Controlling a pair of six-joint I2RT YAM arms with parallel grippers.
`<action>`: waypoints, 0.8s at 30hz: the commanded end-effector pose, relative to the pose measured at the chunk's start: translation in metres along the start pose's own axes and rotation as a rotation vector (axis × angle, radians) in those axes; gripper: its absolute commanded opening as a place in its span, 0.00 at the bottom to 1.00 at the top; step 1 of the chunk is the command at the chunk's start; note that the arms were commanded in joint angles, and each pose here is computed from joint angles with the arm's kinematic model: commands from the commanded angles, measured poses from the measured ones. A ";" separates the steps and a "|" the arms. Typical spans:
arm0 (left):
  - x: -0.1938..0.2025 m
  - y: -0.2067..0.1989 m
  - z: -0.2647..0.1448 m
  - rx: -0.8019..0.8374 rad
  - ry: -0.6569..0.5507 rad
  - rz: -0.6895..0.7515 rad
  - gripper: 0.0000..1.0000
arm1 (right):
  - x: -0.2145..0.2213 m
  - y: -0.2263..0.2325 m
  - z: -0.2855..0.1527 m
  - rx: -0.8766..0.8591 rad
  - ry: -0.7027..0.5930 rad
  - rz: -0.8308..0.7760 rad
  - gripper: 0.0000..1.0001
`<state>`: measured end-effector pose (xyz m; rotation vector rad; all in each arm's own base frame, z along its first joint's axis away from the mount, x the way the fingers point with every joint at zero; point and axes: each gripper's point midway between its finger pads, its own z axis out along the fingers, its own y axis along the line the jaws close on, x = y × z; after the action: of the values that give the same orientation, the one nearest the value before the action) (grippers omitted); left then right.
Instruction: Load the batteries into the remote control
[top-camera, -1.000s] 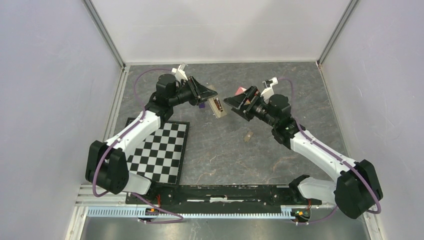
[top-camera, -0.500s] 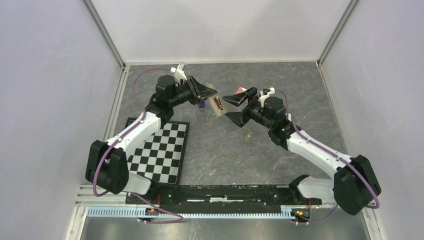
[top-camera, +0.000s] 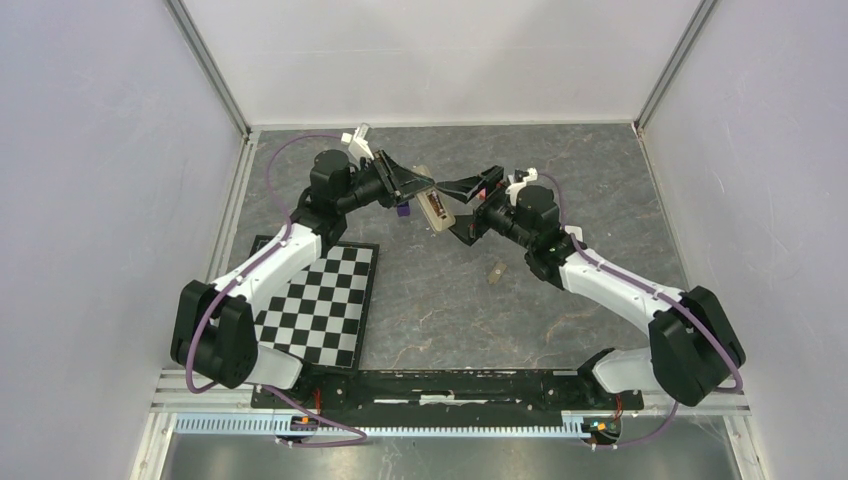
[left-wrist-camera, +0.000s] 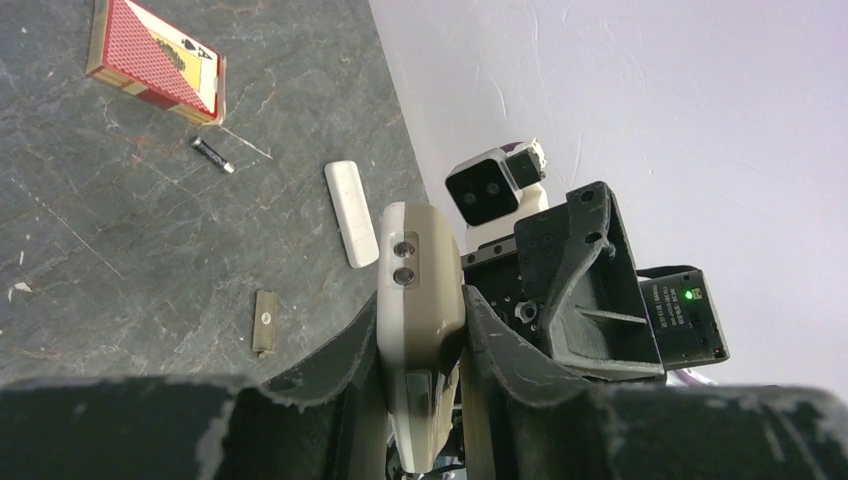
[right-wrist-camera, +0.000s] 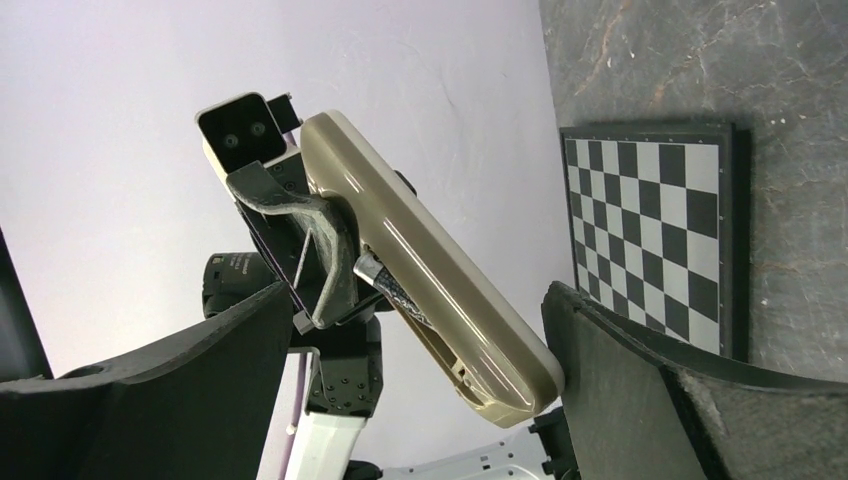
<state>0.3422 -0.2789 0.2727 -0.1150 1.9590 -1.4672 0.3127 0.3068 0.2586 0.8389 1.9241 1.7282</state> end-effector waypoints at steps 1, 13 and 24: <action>0.002 -0.013 -0.001 0.066 0.009 0.067 0.02 | 0.005 0.041 0.007 -0.116 0.027 -0.015 0.98; 0.003 -0.012 0.001 0.066 0.016 0.063 0.02 | 0.006 0.035 0.009 -0.116 0.039 -0.015 0.79; 0.006 -0.015 -0.001 0.079 0.028 0.076 0.02 | 0.007 0.033 0.012 -0.123 0.052 -0.011 0.63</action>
<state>0.3435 -0.2790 0.2819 -0.0840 1.9110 -1.4844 0.3186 0.3173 0.2516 0.8222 1.9488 1.7530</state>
